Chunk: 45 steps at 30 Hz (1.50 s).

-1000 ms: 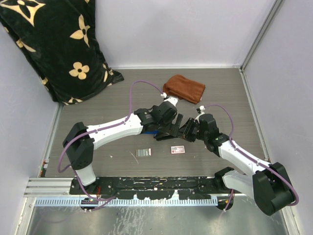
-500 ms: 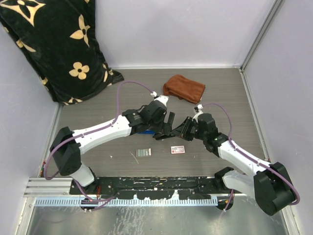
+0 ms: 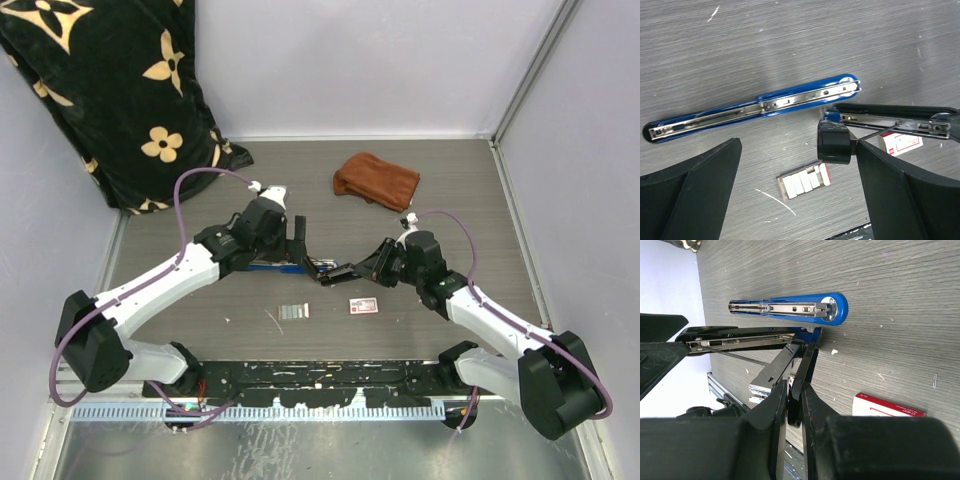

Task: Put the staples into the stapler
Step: Open the stapler at the center of the board, then place the stapler at the center of the board.

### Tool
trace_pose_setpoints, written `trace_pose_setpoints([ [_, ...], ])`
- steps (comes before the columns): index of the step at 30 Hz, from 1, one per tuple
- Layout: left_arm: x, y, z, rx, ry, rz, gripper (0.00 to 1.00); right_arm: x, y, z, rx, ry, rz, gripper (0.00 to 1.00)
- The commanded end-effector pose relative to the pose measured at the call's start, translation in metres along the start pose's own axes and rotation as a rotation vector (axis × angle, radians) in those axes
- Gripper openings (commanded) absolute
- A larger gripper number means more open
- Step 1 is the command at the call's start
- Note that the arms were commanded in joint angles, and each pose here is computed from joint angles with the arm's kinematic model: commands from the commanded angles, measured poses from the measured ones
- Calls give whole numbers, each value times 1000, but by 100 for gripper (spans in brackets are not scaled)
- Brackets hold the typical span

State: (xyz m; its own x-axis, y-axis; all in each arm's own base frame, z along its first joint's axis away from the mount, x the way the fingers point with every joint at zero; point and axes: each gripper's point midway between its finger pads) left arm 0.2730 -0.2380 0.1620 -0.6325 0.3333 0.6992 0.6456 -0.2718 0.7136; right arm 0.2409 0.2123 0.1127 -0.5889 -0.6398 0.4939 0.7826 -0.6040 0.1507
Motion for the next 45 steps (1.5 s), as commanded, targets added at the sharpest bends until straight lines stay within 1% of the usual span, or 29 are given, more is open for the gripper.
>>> trace_pose_setpoints([
  [1,8,-17,38,13,109,29,98,1,15,27,47,67,-47,1],
  [2,6,-22,43,18,124,40,98,1,15,27,49,68,-46,1],
  [4,13,-25,56,33,161,21,98,1,15,27,50,67,-43,1],
  [10,18,-56,98,98,292,42,98,1,13,27,46,70,-21,1],
  [14,22,-72,112,146,322,39,98,2,12,29,42,81,-14,1],
  [19,27,-75,122,168,340,40,98,1,8,31,43,99,14,0],
  [23,32,-66,120,171,319,5,98,-2,-2,32,43,133,74,1],
  [28,34,-55,108,191,250,-31,98,-9,-15,38,11,210,144,1],
  [36,36,-46,98,230,181,-65,98,-33,-32,55,-14,267,165,1],
  [45,31,-51,94,233,151,-59,98,-65,-58,67,-34,317,170,1],
])
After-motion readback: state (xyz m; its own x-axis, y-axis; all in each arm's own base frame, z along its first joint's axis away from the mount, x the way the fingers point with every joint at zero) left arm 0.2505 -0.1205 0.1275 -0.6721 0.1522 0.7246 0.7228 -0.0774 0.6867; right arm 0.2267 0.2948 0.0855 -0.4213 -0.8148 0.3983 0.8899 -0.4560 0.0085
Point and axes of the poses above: each gripper's point midway between its finger pads, its own x axis back along the fingers, its own z axis along the line the jaws close on, y = z × x, and after that the axes turned 15 degrees about -x, right-handed
